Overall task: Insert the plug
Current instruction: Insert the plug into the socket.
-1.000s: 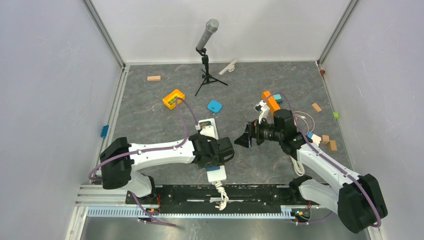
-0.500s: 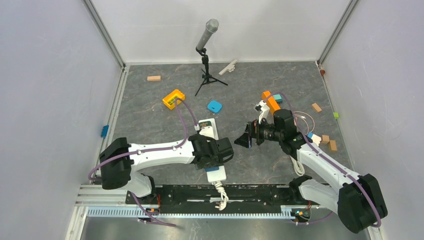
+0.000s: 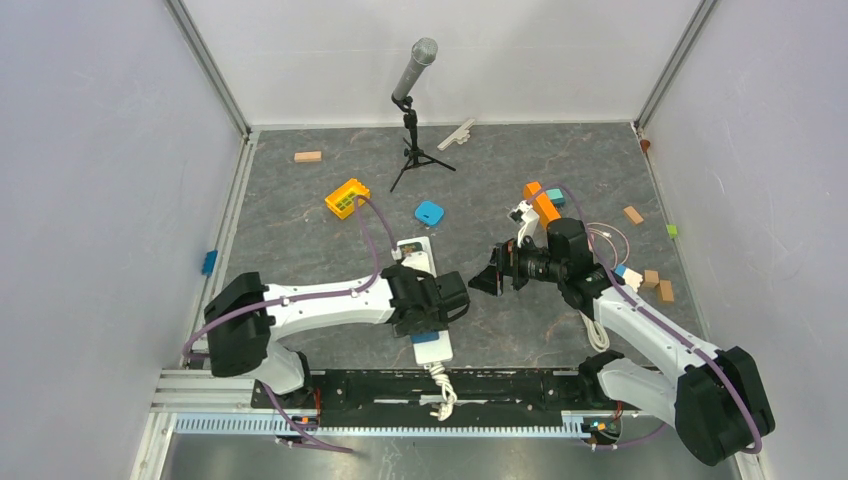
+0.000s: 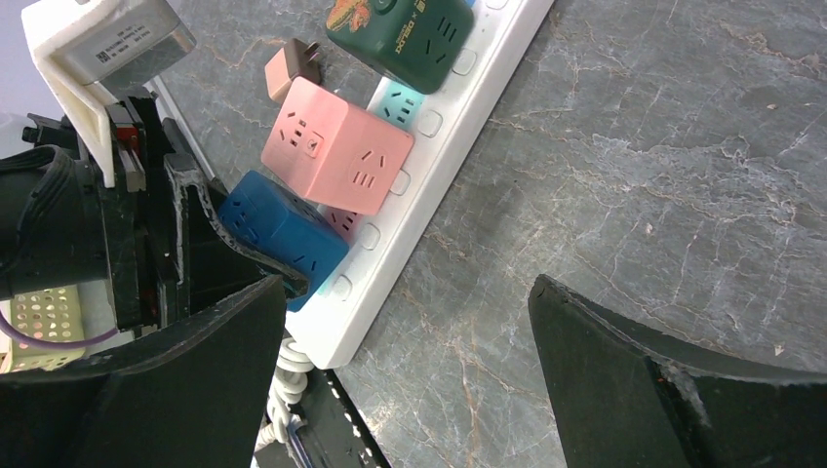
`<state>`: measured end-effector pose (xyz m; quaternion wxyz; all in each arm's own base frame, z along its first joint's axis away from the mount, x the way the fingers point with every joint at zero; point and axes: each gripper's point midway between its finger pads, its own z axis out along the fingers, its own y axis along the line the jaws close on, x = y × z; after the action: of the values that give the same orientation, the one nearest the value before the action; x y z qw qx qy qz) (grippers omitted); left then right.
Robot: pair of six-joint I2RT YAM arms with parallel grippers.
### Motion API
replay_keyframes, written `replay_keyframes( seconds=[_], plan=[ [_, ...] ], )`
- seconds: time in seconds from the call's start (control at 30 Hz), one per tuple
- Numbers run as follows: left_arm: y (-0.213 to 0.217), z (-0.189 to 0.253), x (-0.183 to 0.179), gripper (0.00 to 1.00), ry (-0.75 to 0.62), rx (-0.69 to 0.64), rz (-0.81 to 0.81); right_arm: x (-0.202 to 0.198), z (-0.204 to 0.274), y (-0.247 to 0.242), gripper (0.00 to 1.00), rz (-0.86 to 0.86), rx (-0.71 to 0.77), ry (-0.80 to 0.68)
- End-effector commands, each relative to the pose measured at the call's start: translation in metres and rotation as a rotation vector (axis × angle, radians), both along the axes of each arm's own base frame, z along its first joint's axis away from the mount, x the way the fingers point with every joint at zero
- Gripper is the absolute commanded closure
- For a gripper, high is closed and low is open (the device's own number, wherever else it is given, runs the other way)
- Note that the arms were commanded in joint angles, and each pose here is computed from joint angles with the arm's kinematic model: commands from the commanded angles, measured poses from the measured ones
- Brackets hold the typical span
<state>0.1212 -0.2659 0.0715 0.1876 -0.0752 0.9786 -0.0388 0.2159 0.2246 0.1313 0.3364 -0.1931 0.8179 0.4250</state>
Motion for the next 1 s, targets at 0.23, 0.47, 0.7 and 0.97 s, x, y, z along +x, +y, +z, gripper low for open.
replay_keyframes(
  seconds=[0.23, 0.47, 0.7, 0.97],
  plan=[
    [-0.001, -0.028, -0.005, 0.98, 0.031, 0.113, -0.125, 0.009, 0.005, 0.001, 0.02, -0.007, 0.011, -0.036],
    [0.029, -0.027, 0.014, 0.98, -0.080, 0.195, -0.167, 0.014, 0.013, 0.002, 0.02, -0.016, 0.017, -0.050],
    [0.069, -0.037, 0.027, 0.98, -0.116, 0.248, -0.131, 0.014, 0.018, 0.002, 0.02, -0.007, 0.008, -0.065],
    [0.104, -0.025, 0.049, 0.98, -0.172, 0.247, -0.064, 0.012, 0.017, 0.000, 0.02, -0.010, 0.008, -0.067]
  ],
)
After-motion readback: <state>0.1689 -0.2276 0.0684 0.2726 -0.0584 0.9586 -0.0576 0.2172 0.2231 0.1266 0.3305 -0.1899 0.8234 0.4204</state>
